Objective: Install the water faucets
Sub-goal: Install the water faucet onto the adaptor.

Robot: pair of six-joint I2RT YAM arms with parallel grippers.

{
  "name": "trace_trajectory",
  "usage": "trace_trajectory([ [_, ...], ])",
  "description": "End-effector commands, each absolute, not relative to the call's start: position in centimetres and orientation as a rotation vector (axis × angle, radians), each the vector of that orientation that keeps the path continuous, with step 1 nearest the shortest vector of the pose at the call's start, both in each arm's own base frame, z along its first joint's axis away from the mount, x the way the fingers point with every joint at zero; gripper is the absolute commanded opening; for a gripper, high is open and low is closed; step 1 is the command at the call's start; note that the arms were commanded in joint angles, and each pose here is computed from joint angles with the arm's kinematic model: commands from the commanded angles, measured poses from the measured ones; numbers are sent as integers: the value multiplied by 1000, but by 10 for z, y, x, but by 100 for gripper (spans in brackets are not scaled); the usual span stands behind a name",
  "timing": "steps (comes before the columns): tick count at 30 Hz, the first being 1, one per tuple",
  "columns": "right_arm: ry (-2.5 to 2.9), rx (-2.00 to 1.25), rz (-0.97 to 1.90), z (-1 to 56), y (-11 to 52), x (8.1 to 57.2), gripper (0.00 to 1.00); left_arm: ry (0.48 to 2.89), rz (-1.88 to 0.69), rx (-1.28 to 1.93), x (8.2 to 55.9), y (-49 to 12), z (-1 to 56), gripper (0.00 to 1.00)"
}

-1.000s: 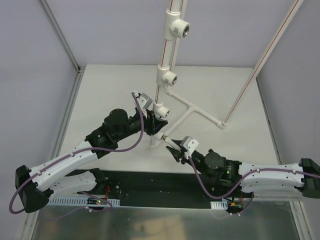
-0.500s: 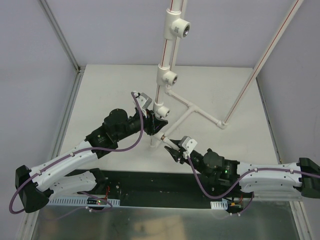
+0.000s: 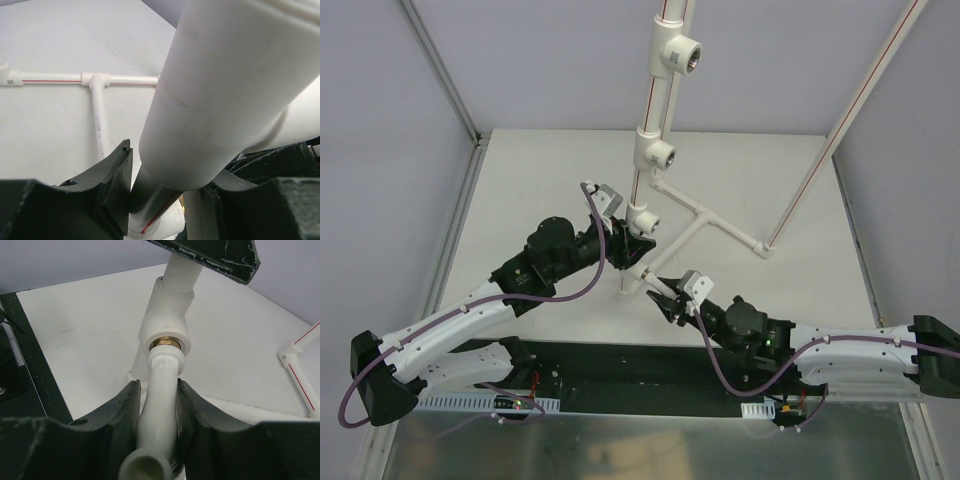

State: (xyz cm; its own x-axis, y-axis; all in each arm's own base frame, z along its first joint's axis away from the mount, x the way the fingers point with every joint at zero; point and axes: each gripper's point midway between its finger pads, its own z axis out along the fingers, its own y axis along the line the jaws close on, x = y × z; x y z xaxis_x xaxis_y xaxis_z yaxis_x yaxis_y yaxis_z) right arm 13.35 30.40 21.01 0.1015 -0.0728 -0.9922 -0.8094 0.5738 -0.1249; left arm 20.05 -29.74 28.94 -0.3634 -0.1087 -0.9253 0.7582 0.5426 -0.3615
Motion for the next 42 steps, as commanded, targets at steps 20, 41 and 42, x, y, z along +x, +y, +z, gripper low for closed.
trace_trajectory([
  [20,1512,-527,957,207,322,141,0,1715,-1398,329,172,-321,328,0],
  [41,1611,-71,1310,192,327,142,0,1726,-1394,353,163,-325,320,0],
  [42,1618,-43,1330,192,328,142,0,1726,-1393,351,163,-325,319,0],
])
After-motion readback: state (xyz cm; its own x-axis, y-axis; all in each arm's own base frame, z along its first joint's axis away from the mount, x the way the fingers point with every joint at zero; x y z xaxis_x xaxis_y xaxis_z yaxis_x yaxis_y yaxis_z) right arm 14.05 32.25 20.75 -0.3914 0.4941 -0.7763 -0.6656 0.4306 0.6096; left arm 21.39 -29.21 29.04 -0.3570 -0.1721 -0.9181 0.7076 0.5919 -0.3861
